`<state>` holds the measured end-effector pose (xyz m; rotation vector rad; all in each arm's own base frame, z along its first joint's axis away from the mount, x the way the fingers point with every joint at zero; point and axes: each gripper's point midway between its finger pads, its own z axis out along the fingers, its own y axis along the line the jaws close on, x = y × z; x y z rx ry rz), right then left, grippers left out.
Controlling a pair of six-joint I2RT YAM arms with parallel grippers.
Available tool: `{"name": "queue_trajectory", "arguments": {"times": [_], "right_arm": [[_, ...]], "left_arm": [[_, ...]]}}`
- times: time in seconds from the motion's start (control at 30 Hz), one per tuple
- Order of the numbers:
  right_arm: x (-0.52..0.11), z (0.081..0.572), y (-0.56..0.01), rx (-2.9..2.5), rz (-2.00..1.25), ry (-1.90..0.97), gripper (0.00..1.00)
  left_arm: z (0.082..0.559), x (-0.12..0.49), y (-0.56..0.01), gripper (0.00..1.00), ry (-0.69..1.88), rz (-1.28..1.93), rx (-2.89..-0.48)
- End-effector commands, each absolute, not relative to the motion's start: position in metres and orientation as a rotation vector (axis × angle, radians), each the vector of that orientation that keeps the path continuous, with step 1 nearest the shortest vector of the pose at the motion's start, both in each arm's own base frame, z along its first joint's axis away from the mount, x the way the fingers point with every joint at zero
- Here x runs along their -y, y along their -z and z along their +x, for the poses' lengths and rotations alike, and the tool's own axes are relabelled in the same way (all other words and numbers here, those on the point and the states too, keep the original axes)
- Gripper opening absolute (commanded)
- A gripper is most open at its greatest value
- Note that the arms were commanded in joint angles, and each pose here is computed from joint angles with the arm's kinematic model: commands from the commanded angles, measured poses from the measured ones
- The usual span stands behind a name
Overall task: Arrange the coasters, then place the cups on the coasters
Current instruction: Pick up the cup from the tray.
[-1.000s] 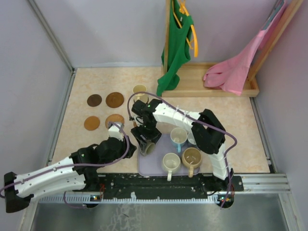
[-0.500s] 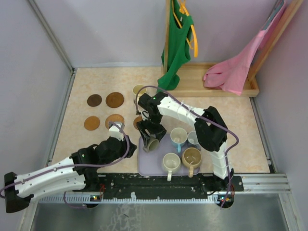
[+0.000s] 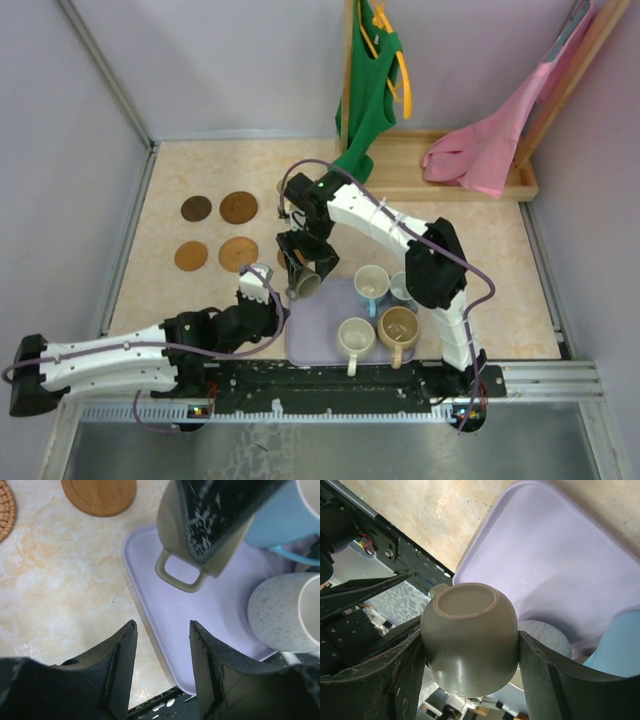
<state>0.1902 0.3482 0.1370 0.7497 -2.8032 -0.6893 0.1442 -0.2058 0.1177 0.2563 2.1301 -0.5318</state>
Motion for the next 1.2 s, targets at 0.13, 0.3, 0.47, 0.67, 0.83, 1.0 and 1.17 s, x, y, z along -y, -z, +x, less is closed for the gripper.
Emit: {"name": "queue_trajectory", "arguments": {"times": [0.13, 0.3, 0.47, 0.67, 0.83, 1.0, 1.17], "right_arm": [[-0.354, 0.190, -0.172, 2.725, 0.634, 0.789, 0.00], [-0.349, 0.188, -0.176, 2.675, 0.581, 0.815, 0.00], [-0.351, 0.186, -0.180, 2.627, 0.547, 0.862, 0.00], [-0.354, 0.182, -0.182, 2.585, 0.518, 0.892, 0.00], [-0.352, 0.178, -0.182, 2.565, 0.508, 0.887, 0.00], [-0.346, 0.169, -0.178, 2.538, 0.489, 0.870, 0.00], [-0.347, 0.170, -0.176, 2.522, 0.472, 0.874, 0.00]], "left_arm": [[0.151, 0.209, -0.122, 0.54, 0.345, 0.240, -2.026], [0.151, 0.212, -0.124, 0.55, 0.329, 0.283, -1.967], [0.154, 0.215, -0.131, 0.56, 0.246, 0.345, -1.891], [0.148, 0.222, -0.136, 0.57, 0.162, 0.411, -1.802], [0.145, 0.228, -0.142, 0.57, 0.122, 0.464, -1.736], [0.141, 0.236, -0.143, 0.58, 0.036, 0.522, -1.681], [0.136, 0.239, -0.142, 0.60, -0.014, 0.524, -1.667]]}}
